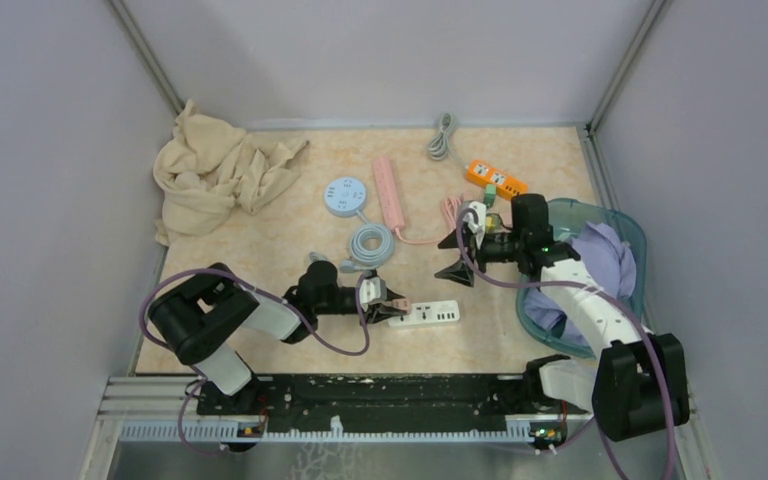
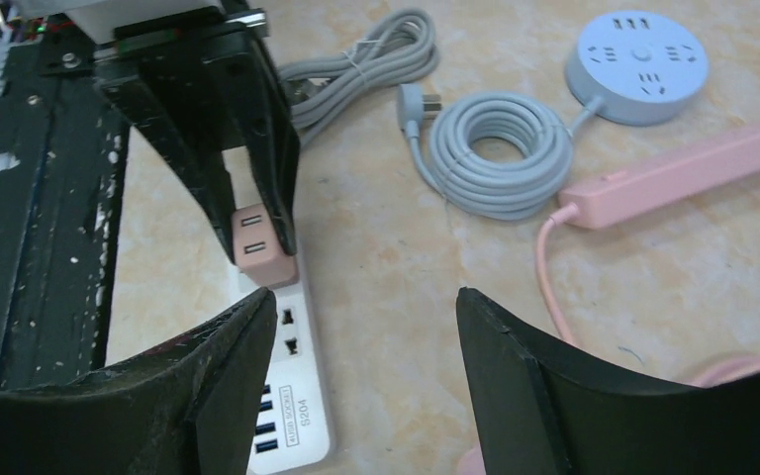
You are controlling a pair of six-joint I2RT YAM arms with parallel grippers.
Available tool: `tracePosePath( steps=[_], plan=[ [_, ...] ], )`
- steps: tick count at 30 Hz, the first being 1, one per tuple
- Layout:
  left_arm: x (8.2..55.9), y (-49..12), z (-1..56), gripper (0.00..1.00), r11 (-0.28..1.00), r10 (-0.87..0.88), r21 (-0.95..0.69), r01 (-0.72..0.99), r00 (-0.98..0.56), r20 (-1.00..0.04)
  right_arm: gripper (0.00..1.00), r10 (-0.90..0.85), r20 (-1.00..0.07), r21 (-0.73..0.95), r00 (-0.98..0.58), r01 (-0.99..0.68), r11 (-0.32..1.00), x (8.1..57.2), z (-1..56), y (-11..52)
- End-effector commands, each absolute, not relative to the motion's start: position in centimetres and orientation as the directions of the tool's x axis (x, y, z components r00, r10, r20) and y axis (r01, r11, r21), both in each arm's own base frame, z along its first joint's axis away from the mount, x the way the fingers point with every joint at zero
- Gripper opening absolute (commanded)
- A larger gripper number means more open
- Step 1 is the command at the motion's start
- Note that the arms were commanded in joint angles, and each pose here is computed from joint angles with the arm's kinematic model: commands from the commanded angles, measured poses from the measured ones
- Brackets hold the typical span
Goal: Pull the plug off the socket
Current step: Remove the plug from the socket.
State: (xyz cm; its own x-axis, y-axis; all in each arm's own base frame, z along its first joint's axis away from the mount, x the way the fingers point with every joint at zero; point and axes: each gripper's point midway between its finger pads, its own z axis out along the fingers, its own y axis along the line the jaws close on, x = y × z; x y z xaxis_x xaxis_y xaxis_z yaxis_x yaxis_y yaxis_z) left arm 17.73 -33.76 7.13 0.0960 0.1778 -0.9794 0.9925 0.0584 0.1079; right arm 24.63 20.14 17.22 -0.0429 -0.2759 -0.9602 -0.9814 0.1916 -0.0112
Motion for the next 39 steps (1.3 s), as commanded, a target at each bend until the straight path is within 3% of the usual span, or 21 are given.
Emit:
tracePosePath(
  steps=[1,10,19,26,33,39],
  plan=[
    [16.2,-32.3,2.6,0.00,0.034,0.313,-0.002,0.999,-0.013,-0.950,0.67,-0.204,-0.970,-0.129,0.129,-0.992,-0.016,21.1,18.0,20.7],
    [16.2,-32.4,2.6,0.00,0.035,0.313,-0.003,0.999,-0.013,-0.950,0.71,-0.274,-0.940,-0.188,0.205,-0.978,-0.087,19.7,15.2,21.1],
    [16.3,-32.4,2.6,0.00,0.036,0.315,-0.004,0.999,-0.015,-0.949,0.81,-0.434,-0.846,-0.241,0.308,-0.949,-0.204,17.8,9.6,22.5],
    [16.4,-32.4,2.6,0.00,0.036,0.317,-0.006,0.999,-0.017,-0.948,0.83,-0.553,-0.768,-0.233,0.322,-0.946,-0.227,18.1,6.8,23.6],
    [16.4,-32.4,2.6,0.00,0.039,0.317,-0.006,0.999,-0.018,-0.948,0.81,-0.634,-0.692,-0.244,0.346,-0.938,-0.246,18.3,4.8,24.1],
    [16.3,-32.4,2.6,0.00,0.036,0.316,-0.004,0.999,-0.015,-0.949,0.72,-0.662,-0.666,-0.244,0.343,-0.939,-0.241,18.7,4.1,24.0]
  ],
)
